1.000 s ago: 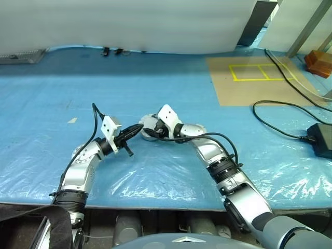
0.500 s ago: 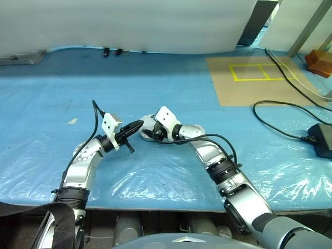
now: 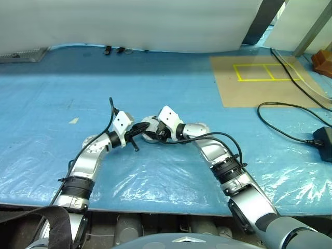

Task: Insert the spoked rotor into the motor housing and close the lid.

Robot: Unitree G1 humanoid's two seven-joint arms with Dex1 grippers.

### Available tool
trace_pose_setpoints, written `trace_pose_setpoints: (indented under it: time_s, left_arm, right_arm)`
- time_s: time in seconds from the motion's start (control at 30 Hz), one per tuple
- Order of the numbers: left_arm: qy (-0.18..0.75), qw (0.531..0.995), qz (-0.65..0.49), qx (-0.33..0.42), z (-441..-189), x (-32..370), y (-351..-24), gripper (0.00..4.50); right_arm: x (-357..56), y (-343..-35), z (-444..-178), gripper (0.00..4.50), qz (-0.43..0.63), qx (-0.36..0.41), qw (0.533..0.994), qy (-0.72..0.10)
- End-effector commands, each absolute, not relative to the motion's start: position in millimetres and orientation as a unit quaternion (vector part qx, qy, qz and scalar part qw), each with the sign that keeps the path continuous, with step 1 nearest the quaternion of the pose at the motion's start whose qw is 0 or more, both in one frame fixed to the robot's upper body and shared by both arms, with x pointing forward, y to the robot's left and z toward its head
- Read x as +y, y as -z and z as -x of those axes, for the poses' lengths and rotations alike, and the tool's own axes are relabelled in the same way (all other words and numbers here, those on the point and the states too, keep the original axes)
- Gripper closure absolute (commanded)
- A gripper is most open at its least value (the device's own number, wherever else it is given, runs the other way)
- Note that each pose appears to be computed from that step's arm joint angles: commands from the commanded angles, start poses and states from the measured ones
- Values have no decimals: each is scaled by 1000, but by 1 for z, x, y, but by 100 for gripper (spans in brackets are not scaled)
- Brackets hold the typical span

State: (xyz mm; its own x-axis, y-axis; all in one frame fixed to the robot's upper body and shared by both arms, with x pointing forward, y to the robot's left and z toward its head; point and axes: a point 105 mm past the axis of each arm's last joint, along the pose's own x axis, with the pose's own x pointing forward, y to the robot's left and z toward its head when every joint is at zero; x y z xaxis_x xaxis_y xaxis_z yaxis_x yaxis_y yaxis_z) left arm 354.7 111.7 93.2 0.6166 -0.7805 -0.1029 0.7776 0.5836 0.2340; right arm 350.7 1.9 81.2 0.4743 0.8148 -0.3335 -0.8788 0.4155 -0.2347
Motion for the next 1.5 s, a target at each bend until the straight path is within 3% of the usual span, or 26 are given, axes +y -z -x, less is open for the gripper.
trace_pose_setpoints:
  time_s: [0.03, 0.17, 0.2, 0.3, 0.6, 0.83, 0.93, 1.1, 1.23, 1.5]
  left_arm:
    - [442, 881, -170, -6, -363, 110, -101, 450]
    - [471, 859, -199, 30, -361, 108, -93, 450]
    - [482, 852, -201, 42, -358, 107, -91, 450]
    - [502, 840, -198, 57, -353, 107, -89, 450]
    - [526, 829, -176, 64, -343, 103, -87, 450]
    - [523, 831, -178, 62, -344, 103, -88, 450]
    - [522, 832, -178, 62, -345, 104, -88, 450]
    - [520, 832, -180, 65, -346, 104, -85, 450]
    - [521, 832, -179, 62, -346, 103, -85, 450]
    - [519, 833, -180, 59, -347, 104, -86, 450]
  right_arm:
    - [-16, -28, -333, 153, 190, 195, 817, -508]
    - [-14, -35, -330, 153, 190, 184, 814, -517]
    - [-13, -37, -328, 77, 187, 182, 811, -523]
    - [-14, -46, -328, 4, 186, 170, 812, -527]
    - [-19, -83, -352, 4, 182, 76, 851, -487]
    - [-34, -110, -355, 4, 161, 8, 864, -477]
    - [-48, -97, -357, 4, 114, 56, 881, -457]
    - [-54, -99, -348, 4, -67, 120, 882, -451]
    - [-58, -98, -349, 4, -107, 146, 884, -431]
    - [-45, -98, -339, 4, -268, 246, 826, -431]
